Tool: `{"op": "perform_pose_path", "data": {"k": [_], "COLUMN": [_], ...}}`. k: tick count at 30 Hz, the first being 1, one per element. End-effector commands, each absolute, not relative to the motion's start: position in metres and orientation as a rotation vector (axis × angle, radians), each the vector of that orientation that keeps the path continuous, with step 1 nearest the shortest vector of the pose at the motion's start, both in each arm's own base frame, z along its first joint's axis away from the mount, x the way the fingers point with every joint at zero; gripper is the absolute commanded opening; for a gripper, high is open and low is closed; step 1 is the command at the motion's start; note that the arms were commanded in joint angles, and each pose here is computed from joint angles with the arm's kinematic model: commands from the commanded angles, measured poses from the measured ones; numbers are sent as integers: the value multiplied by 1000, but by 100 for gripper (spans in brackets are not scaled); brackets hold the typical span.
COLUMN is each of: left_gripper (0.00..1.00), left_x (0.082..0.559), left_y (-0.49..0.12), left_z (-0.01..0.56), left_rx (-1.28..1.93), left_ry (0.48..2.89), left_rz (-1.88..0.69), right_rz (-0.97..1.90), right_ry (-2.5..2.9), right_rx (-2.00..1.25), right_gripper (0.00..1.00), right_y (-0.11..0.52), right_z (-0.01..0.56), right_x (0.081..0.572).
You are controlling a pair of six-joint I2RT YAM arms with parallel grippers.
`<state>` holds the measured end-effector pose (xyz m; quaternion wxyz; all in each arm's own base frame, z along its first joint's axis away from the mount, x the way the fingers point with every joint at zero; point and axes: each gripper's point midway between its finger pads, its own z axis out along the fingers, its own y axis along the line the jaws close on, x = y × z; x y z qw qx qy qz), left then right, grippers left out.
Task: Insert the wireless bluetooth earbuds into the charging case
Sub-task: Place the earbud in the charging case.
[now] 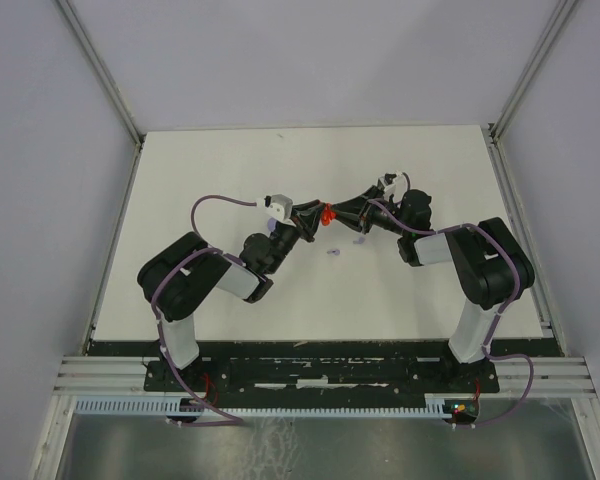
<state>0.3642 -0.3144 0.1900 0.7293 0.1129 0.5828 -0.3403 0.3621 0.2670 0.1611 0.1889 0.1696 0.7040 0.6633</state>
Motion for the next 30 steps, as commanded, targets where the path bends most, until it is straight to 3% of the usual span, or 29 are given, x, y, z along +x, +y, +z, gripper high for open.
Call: {"op": "perform_pose_path", "data": {"k": [1, 30], "left_gripper": [3, 3], "left_x": [361, 363], "left_y": [-316, -319], "left_z": [229, 217], "left_rx": [188, 196], "left_ry": [1143, 1172], "left_rz": [-835, -837], "right_rz": [1903, 1905], "right_ry": [1891, 1888], "right_rx": [355, 354], "right_gripper": [1, 1], "right_y": [267, 266], "right_z": [187, 188], "right_x": [358, 358]}}
